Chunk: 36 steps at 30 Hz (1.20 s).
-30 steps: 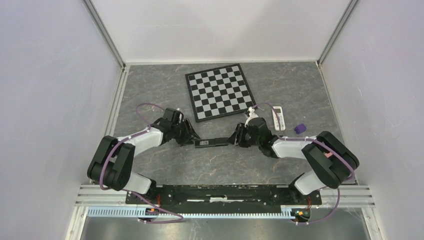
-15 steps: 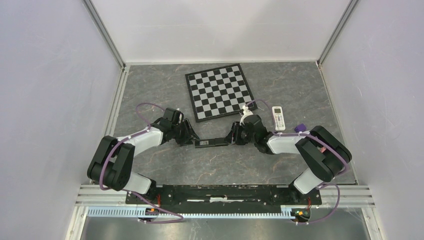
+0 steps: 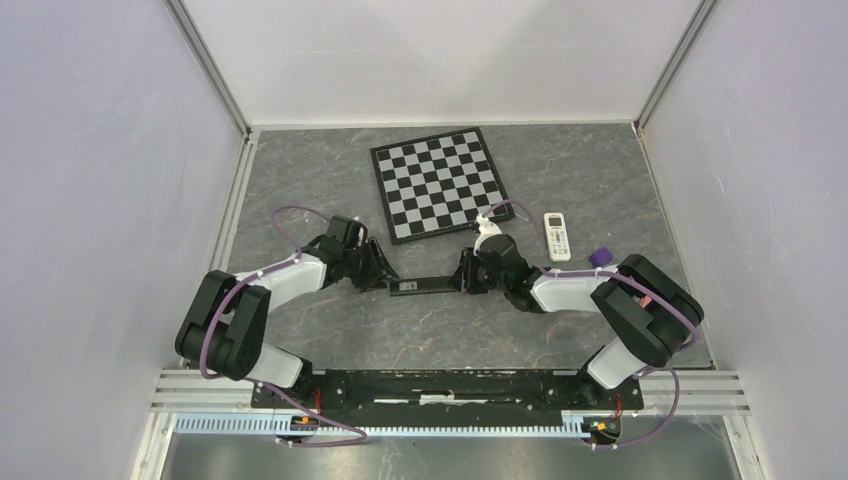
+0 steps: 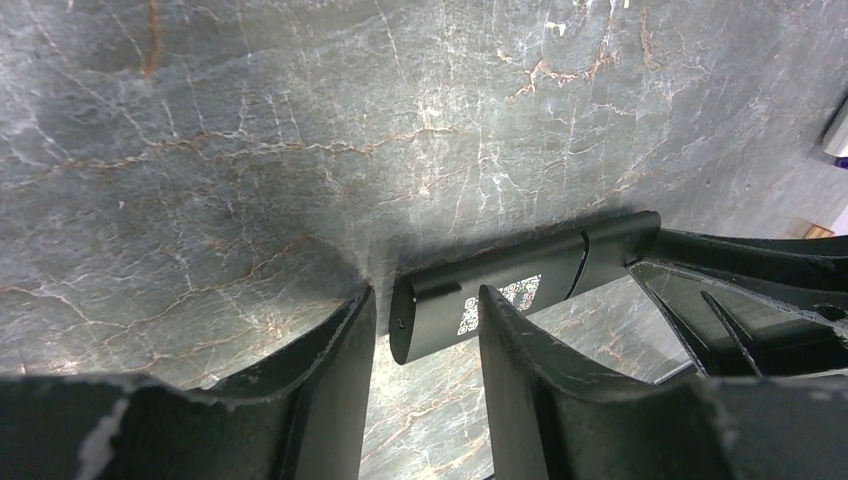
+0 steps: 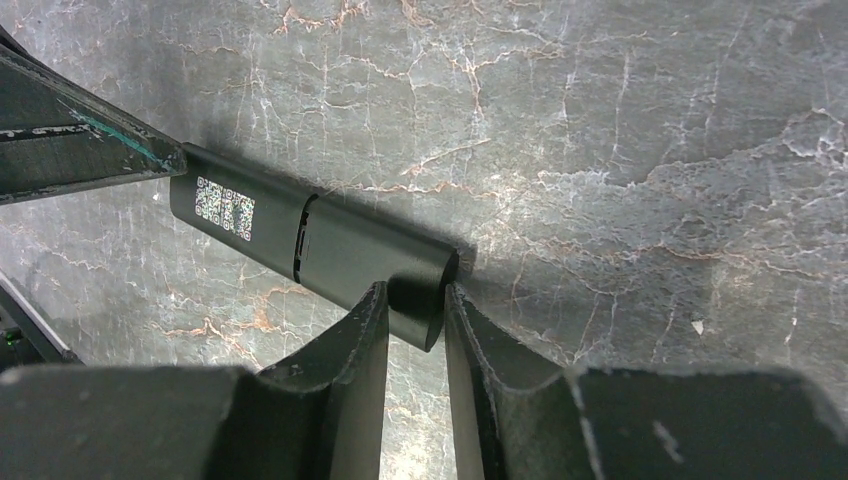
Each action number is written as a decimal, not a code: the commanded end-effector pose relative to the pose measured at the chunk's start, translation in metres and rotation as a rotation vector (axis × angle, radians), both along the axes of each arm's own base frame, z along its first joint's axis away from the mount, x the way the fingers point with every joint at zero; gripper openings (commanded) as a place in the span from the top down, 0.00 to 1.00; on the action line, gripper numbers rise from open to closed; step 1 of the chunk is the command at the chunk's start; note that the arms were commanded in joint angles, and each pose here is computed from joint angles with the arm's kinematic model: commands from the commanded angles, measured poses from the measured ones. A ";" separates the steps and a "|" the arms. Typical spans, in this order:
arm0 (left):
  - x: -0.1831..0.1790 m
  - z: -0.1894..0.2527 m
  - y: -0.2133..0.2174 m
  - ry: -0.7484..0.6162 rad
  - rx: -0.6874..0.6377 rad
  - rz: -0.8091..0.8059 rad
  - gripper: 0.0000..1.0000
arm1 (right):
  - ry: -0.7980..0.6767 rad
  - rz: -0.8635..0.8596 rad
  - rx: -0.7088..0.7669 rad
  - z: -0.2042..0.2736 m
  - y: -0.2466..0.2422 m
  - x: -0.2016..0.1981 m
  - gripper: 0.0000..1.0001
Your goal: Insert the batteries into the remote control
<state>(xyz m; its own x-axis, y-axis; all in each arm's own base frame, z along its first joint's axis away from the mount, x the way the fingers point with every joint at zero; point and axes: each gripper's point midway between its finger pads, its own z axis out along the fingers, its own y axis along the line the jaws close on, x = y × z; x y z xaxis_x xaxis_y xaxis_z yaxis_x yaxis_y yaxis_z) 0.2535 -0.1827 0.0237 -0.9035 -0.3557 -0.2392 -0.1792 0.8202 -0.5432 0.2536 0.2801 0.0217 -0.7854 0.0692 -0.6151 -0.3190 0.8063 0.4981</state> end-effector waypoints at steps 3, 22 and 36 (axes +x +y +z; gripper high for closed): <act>-0.007 -0.011 -0.003 0.029 -0.005 -0.036 0.55 | 0.007 -0.018 -0.049 -0.008 -0.006 -0.001 0.72; -0.024 -0.019 -0.030 0.075 -0.114 -0.046 0.71 | 0.115 -0.071 0.023 -0.017 0.025 -0.032 0.81; 0.037 0.049 0.012 -0.138 0.078 0.124 0.36 | -0.311 -0.018 -0.102 0.069 -0.021 0.033 0.32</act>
